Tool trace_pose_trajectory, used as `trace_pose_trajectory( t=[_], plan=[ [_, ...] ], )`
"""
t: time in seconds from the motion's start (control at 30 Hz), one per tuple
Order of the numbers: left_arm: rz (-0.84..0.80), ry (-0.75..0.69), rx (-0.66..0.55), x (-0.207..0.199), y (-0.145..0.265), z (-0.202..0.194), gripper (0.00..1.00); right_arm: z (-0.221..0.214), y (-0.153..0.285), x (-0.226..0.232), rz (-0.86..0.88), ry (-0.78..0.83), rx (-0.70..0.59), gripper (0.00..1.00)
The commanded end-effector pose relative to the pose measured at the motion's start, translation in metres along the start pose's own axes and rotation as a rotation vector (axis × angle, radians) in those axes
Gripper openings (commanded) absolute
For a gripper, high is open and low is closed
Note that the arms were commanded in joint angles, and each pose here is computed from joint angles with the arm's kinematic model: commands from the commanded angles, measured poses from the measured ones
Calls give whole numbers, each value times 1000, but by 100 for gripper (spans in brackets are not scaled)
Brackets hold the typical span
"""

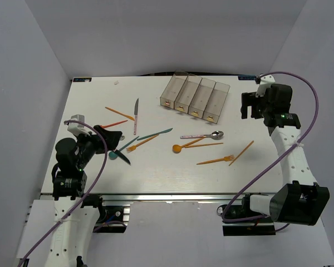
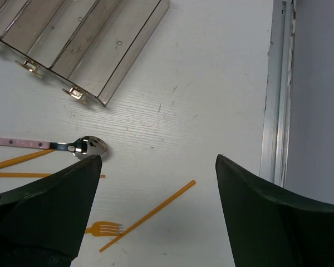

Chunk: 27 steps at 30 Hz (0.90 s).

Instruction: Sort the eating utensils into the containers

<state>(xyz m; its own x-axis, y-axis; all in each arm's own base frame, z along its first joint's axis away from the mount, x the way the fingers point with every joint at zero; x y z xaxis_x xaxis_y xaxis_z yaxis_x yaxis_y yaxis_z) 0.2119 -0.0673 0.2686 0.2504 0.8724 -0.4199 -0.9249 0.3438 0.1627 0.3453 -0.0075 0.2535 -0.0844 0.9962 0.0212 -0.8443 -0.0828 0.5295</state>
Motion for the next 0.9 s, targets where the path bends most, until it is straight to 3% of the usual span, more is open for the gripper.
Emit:
trace_pose_trajectory(
  t=[0.0,0.1,0.23,0.43,0.6,0.73,0.87],
  plan=[
    [-29,13,25,-5,1,-2,98,24,5,9,68,48,-68,90],
    [-37,17,39,-6,2,-5,98,16,16,40,309,183,-71,90],
    [-41,33,53,-5,3,-12,98,-22,45,95,768,628,-102,89],
    [-39,52,74,-3,2,-22,98,-87,68,138,1088,938,-1,89],
    [-44,65,96,-2,3,-29,98,-125,50,136,1217,1138,139,77],
    [-36,82,119,1,2,-37,98,-150,34,127,1284,1158,295,66],
    [-21,93,126,4,0,-40,98,-161,18,134,1299,1186,344,64]
  ],
)
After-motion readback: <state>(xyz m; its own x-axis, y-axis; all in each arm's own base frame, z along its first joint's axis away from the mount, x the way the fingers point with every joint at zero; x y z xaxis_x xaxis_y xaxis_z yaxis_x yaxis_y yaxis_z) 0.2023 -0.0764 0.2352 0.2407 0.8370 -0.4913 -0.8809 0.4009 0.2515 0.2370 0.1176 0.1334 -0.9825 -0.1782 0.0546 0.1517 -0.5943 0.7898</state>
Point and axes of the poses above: each gripper's point midway between its finger pads, its own y axis back along the fingers, its own x axis along the line the jaws close on, z = x × y, the point moved 3 cm from there along y, back along the fingers, and after that the axes turned 8 degrees about -y, right-handed, at the moved point
